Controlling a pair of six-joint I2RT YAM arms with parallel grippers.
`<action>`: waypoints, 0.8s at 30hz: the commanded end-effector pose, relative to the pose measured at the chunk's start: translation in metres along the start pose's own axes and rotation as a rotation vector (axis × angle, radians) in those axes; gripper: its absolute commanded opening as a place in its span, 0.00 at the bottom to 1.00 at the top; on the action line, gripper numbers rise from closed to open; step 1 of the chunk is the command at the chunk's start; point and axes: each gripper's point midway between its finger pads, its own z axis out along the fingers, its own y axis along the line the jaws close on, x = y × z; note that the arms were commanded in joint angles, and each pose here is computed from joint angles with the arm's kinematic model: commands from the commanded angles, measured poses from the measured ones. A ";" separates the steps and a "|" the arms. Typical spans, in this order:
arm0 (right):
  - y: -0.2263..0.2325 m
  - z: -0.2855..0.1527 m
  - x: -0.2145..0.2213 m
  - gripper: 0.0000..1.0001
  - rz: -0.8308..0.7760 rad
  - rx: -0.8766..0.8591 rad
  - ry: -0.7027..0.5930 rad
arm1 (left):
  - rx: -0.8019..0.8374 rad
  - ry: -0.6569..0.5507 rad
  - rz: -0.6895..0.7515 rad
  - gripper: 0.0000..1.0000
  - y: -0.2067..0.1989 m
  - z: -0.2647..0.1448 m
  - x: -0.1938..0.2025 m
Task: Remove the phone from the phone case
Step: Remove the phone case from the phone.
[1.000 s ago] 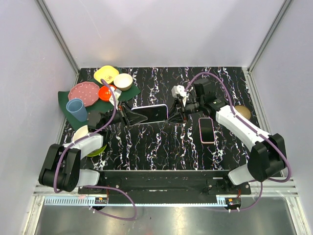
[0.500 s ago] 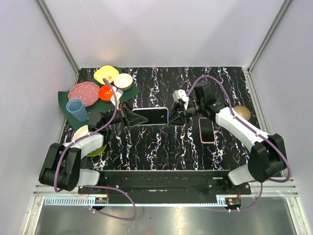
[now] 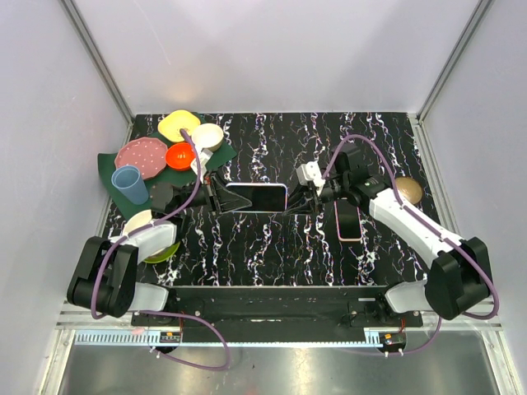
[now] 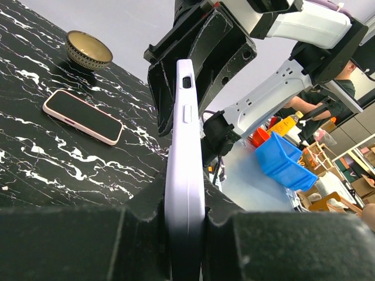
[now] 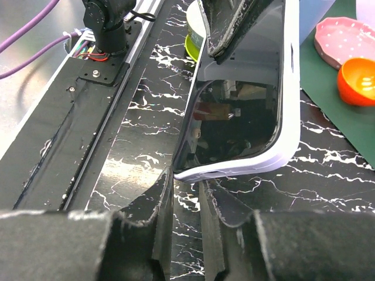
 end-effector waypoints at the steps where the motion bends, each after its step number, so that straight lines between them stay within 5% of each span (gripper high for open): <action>1: -0.012 -0.002 -0.009 0.24 -0.174 0.050 0.017 | 0.173 -0.071 0.362 0.00 -0.055 0.007 -0.032; 11: -0.030 -0.006 0.003 0.24 -0.187 0.144 0.009 | 0.216 -0.025 0.371 0.00 -0.065 0.011 -0.021; 24: -0.051 -0.022 -0.025 0.26 -0.047 0.189 -0.213 | 0.257 0.006 0.405 0.00 -0.078 0.012 -0.011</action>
